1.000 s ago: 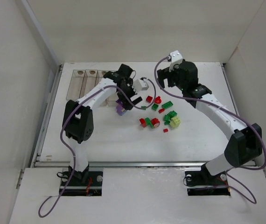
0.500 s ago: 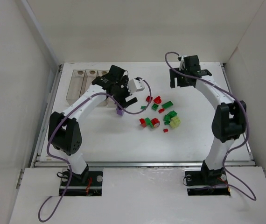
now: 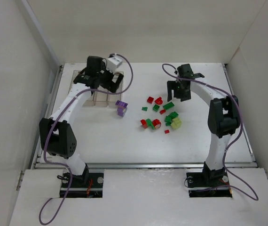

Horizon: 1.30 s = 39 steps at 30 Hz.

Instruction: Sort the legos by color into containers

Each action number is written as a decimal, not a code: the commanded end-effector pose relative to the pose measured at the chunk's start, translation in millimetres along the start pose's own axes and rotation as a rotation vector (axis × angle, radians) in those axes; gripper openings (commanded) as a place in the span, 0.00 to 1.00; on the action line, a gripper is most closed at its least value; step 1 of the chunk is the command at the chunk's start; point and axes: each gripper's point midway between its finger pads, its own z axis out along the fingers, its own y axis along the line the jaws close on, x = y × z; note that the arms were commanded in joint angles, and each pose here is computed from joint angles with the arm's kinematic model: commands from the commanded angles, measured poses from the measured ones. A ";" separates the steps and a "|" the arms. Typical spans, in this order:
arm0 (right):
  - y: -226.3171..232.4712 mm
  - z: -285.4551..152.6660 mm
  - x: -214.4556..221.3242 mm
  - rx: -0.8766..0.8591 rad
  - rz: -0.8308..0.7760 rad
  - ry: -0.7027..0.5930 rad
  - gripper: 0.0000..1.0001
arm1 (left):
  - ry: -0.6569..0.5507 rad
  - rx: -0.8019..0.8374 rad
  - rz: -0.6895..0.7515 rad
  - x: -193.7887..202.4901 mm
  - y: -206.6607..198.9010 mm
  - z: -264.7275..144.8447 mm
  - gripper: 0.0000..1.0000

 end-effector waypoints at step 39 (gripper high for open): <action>6.5 66.1 39.3 0.262 0.767 0.103 0.17 | -0.391 -0.769 -0.022 -40.9 125.4 -102.9 0.99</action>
